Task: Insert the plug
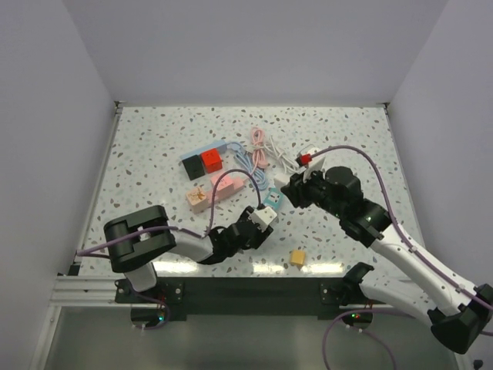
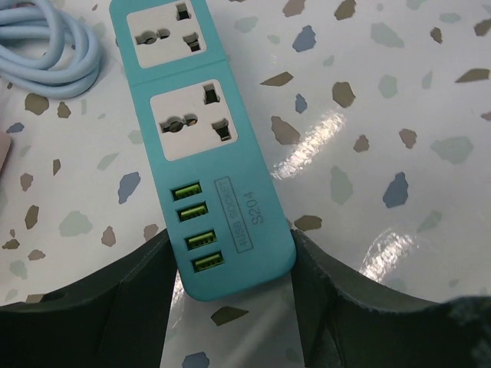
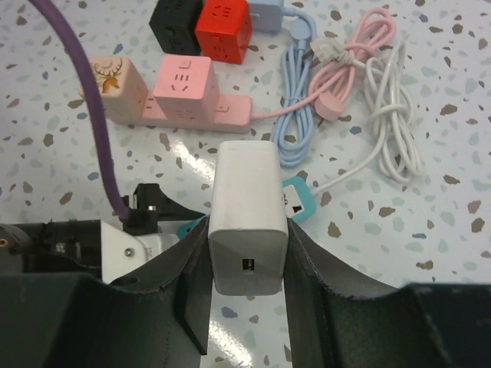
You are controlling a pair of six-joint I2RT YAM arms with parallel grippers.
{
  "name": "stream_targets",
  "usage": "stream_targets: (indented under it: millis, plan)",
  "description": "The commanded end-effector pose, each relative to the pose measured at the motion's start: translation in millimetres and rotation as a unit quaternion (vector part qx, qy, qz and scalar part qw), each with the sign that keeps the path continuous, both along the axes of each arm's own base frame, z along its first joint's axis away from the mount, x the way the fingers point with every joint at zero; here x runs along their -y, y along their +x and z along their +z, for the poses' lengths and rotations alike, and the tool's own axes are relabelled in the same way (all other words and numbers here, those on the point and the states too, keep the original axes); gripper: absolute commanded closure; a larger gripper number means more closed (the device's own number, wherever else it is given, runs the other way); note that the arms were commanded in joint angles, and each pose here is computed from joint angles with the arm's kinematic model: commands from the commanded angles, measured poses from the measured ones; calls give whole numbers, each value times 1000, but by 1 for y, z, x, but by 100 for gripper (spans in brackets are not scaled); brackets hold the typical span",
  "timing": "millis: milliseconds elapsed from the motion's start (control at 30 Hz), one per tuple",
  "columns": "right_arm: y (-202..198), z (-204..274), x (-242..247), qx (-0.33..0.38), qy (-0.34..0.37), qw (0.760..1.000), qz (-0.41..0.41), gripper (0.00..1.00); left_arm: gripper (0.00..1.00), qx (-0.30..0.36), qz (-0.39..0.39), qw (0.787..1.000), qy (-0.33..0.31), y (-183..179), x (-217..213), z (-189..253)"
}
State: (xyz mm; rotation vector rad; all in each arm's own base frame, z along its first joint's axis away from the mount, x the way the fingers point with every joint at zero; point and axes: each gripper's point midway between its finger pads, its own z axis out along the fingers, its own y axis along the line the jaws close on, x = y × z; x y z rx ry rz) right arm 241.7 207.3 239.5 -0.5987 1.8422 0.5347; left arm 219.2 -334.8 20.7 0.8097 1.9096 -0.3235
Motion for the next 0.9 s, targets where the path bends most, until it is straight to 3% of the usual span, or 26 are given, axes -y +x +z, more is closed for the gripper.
stream_targets:
  millis: [0,200,467,867]
  plan:
    - [5,16,16,-9,-27,999,-40,100,100,23,-127,992,4,-19,11,4]
    - [-6,-26,27,-97,-112,988,-41,100,100,-9,-252,968,-17,-46,9,-9]
    - [-14,-80,24,-182,-174,968,-19,100,100,-40,-284,958,-3,-50,10,-17]
    - [3,-126,19,-228,-240,944,-20,100,100,-85,-278,957,18,-46,8,-33]
